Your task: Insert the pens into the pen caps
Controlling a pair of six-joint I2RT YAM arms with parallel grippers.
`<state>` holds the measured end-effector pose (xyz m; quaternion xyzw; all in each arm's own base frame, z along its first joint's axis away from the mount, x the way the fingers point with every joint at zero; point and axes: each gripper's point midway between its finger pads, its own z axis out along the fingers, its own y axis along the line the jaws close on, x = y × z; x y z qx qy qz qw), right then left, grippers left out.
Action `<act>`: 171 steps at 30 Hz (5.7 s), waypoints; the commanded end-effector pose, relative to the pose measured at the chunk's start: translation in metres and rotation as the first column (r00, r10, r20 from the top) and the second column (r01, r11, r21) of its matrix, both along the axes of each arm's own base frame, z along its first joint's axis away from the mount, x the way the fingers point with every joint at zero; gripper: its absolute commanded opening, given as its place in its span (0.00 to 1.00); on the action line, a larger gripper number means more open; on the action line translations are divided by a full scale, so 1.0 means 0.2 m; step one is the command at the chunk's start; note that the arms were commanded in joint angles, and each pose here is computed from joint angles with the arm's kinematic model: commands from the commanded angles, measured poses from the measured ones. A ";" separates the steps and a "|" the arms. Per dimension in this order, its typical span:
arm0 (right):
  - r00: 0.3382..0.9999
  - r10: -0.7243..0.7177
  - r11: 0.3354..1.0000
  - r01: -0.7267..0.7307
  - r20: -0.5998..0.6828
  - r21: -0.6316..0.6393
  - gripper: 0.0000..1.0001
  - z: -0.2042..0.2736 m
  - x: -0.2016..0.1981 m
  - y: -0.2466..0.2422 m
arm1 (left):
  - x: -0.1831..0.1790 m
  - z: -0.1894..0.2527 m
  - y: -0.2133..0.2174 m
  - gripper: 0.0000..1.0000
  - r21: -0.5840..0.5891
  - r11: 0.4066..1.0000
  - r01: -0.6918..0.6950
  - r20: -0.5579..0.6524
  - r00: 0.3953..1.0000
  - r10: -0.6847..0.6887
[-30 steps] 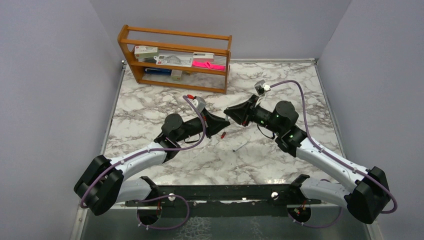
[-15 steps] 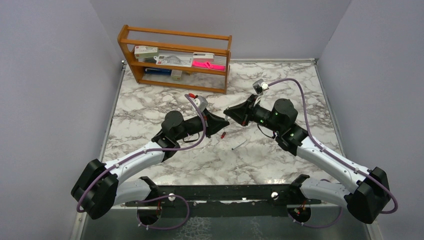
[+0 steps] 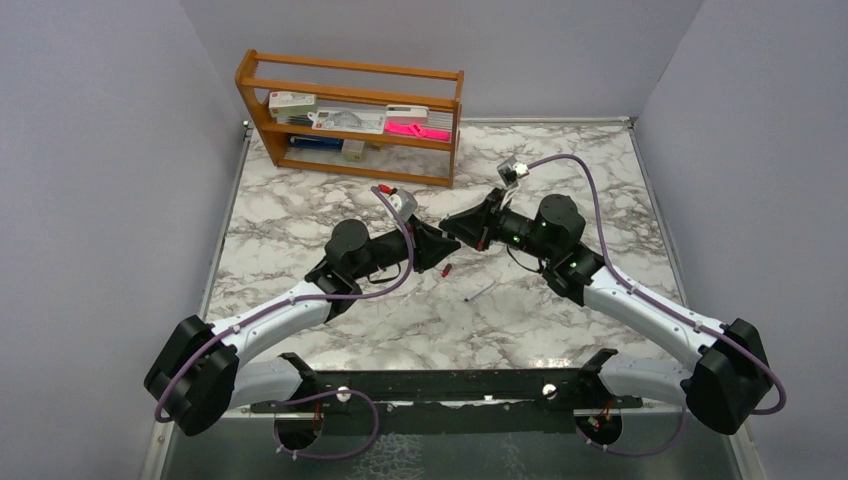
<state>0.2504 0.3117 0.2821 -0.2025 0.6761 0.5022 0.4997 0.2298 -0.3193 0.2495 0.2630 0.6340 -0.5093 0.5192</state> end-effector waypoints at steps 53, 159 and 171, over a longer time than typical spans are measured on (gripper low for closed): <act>0.436 -0.857 0.477 0.469 -0.275 -0.743 0.59 -1.02 0.35 -0.25 | 0.39 -0.27 0.40 0.00 0.153 0.896 -0.417 -0.135 0.889 0.437; 0.934 -0.332 0.938 0.312 -0.131 -0.149 0.01 -0.06 0.58 -0.05 | 0.17 -0.05 0.20 0.00 -0.109 0.988 -0.113 -0.168 0.981 0.093; 0.973 -0.188 0.965 0.157 0.138 0.209 0.01 0.34 0.31 -0.07 | 0.06 0.12 0.11 0.00 -0.298 0.949 0.098 -0.044 0.992 -0.116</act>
